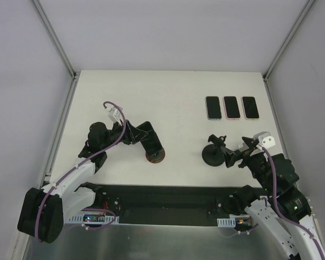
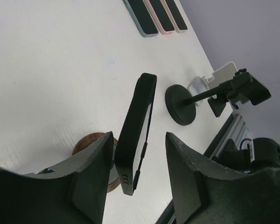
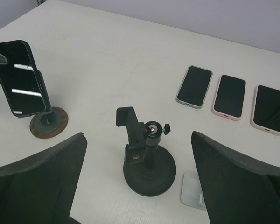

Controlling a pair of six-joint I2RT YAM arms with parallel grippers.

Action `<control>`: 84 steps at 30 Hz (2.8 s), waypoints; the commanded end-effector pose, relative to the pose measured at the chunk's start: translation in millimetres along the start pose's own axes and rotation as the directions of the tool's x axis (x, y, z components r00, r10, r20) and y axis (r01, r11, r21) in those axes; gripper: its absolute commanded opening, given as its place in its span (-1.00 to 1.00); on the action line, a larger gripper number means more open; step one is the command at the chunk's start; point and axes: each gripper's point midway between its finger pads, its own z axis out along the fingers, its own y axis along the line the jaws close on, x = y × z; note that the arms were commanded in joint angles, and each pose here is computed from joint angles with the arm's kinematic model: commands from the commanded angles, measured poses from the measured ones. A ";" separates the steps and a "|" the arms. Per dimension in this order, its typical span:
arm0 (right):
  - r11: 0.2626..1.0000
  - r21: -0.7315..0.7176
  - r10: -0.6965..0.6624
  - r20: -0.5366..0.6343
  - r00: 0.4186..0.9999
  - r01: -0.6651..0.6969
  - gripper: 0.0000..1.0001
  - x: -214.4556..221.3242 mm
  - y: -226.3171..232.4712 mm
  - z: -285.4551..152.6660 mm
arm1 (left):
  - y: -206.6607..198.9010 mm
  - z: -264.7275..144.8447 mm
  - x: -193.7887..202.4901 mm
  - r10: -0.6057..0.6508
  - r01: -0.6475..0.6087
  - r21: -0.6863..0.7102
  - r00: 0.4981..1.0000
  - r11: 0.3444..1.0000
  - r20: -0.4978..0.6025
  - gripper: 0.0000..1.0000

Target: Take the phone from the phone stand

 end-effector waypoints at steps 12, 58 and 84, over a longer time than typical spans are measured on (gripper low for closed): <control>0.997 -0.069 -0.035 0.014 0.999 0.036 0.93 6.1 11.4 5.7 | -2.8 -11.8 -36.2 0.137 -0.128 -0.069 0.978 0.989 0.159 0.38; 0.987 -0.158 -0.041 -0.015 0.999 0.038 0.93 13.4 27.2 7.9 | -47.5 -18.4 -52.7 0.173 -0.197 0.093 0.961 0.976 0.214 -1.00; 0.841 -0.529 -0.001 -0.207 0.978 -0.111 0.93 -39.7 113.4 69.6 | -106.2 -38.6 -88.9 -0.093 0.050 0.186 0.969 0.981 0.229 -1.00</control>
